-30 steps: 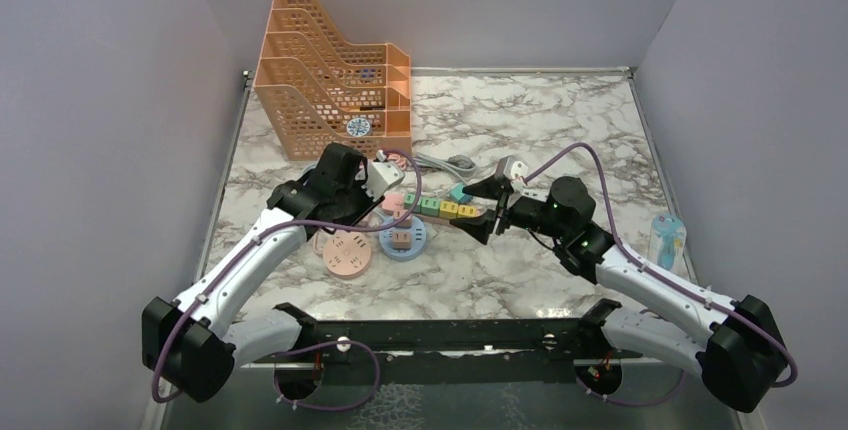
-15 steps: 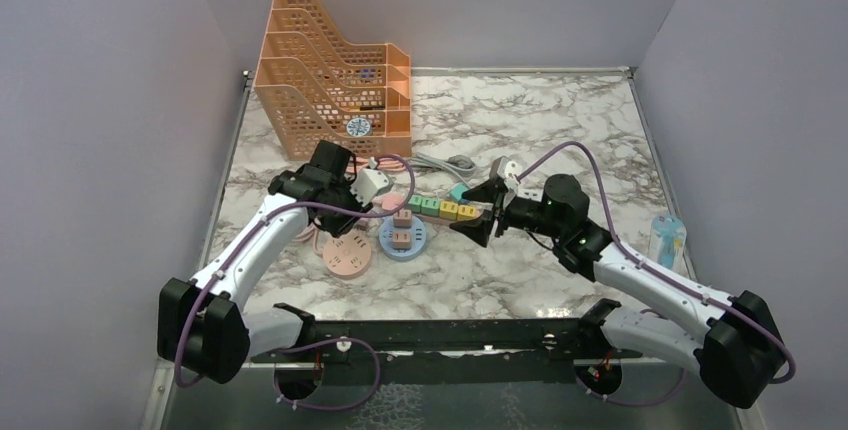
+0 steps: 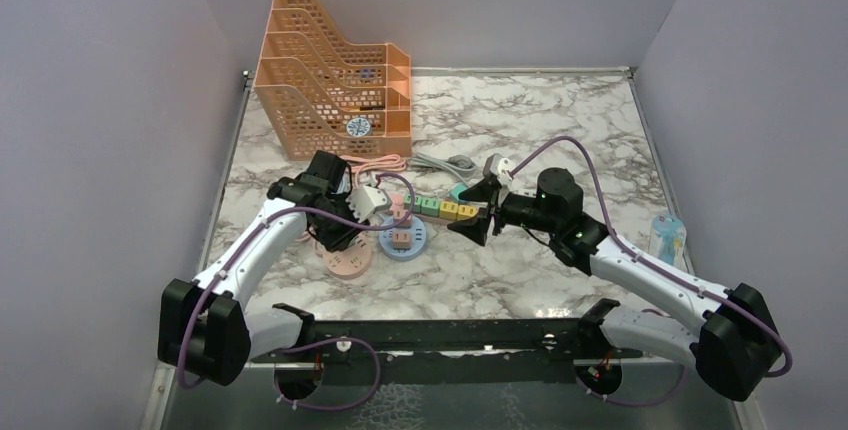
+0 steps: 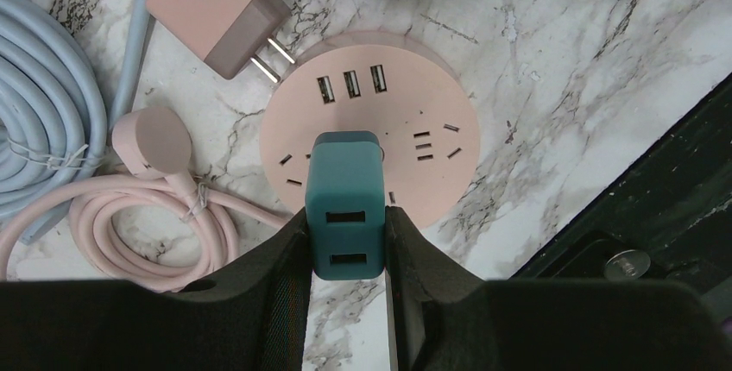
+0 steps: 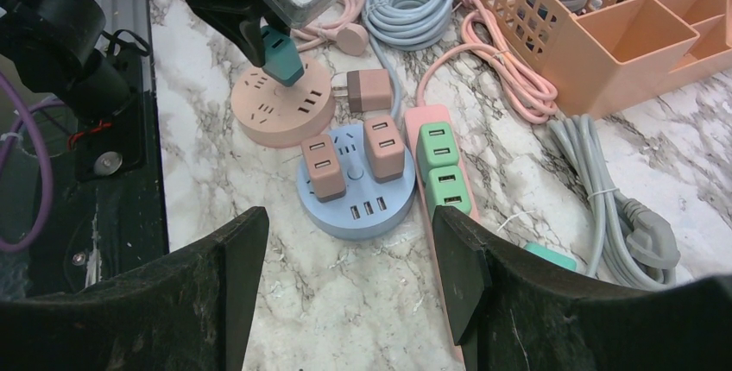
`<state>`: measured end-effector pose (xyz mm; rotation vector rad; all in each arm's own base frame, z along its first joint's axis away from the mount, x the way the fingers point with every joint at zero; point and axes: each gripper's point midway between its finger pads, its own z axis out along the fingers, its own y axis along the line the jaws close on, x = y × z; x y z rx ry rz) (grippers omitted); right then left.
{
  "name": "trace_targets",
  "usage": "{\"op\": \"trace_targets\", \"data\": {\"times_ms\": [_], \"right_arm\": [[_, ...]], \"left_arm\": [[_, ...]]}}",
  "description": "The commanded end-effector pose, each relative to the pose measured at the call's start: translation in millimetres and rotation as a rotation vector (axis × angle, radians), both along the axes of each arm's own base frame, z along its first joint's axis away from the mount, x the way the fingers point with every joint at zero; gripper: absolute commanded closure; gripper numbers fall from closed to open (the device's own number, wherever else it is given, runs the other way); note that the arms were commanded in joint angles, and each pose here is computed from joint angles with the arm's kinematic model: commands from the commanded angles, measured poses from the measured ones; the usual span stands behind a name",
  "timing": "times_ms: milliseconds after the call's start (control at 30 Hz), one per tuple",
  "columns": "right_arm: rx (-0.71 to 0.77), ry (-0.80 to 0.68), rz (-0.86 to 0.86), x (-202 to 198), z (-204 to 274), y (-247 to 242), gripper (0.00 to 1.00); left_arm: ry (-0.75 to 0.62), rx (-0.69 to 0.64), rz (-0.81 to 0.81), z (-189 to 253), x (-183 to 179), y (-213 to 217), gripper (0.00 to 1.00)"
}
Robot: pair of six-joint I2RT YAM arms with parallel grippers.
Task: Insert the plug
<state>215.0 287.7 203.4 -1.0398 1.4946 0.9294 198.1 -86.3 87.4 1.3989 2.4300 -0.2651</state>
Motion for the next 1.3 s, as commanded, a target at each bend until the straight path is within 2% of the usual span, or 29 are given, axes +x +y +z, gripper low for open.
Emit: {"op": "trace_targets", "data": {"times_ms": [0,700,1167,1267], "right_arm": [[0.017,-0.002,0.028,-4,7,5,0.3],[-0.007,-0.011,0.017,-6,4,-1,0.3],[-0.01,-0.01,0.019,-5,3,0,0.3],[-0.012,-0.006,0.028,-6,4,1,0.3]], "left_arm": [[0.036,0.044,0.043,-5,-7,10,0.99],[0.028,0.114,0.156,-15,8,29,0.96],[0.074,0.109,0.08,-30,0,27,0.97],[0.064,0.066,0.073,-32,7,25,0.99]]}}
